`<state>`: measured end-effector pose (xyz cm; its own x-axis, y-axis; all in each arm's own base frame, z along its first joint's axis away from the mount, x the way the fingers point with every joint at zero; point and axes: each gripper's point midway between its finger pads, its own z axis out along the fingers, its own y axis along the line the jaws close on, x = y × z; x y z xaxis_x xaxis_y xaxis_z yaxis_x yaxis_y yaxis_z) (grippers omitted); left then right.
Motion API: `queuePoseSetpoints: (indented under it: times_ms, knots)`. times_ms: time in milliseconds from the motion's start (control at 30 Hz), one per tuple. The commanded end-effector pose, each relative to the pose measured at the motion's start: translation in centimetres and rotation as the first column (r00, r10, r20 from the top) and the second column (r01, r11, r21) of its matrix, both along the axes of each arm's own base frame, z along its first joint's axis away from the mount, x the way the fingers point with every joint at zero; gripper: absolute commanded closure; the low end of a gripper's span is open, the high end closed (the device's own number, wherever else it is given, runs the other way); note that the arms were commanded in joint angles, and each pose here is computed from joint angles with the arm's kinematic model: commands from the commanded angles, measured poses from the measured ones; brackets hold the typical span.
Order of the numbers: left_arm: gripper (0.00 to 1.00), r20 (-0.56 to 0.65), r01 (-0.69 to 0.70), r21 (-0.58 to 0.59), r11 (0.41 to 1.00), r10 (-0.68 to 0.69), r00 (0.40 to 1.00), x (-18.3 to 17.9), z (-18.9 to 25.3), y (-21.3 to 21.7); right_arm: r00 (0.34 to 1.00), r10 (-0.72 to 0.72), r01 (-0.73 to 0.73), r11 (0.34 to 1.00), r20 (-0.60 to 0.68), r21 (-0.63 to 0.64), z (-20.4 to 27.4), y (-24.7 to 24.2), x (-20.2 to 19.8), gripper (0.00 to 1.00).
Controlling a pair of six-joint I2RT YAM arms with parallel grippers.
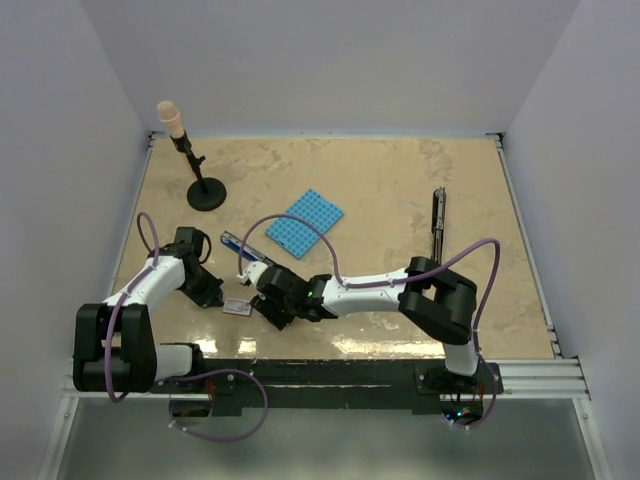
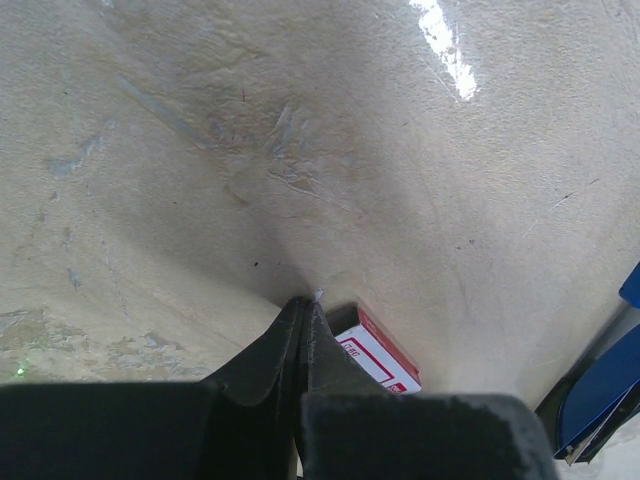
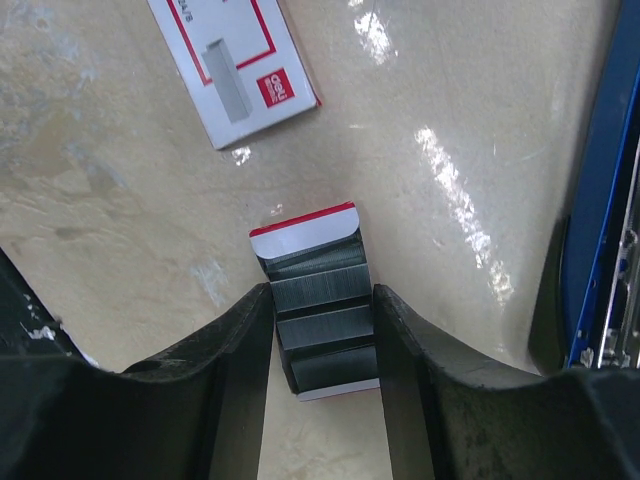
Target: Unload the staples from the stapler
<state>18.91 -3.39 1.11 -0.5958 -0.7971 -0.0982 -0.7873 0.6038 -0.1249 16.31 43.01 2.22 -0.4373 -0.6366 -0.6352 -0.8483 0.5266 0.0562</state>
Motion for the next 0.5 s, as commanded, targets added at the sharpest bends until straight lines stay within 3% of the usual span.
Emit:
queuePoseSetpoints:
  times_ms: [0, 200, 467]
  knots:
    - [1.0, -0.003, 0.013, -0.026, 1.0, -0.013, 1.0, -0.2, -0.6, -0.3, 1.0, 0.012, -0.013, 1.0, 0.015, 0.02, -0.2, 1.6, 0.3, 0.56]
    - [1.0, -0.001, 0.016, -0.047, 0.999, -0.016, 1.0, -0.3, -0.8, -0.7, 0.999, 0.022, -0.023, 1.0, 0.029, 0.015, -0.3, 2.4, 0.8, 0.55]
    - [1.0, 0.006, 0.023, -0.05, 0.998, -0.023, 1.0, -0.2, -0.9, -0.8, 0.998, 0.002, -0.001, 1.0, 0.07, -0.013, 0.1, 1.1, 1.3, 0.43]
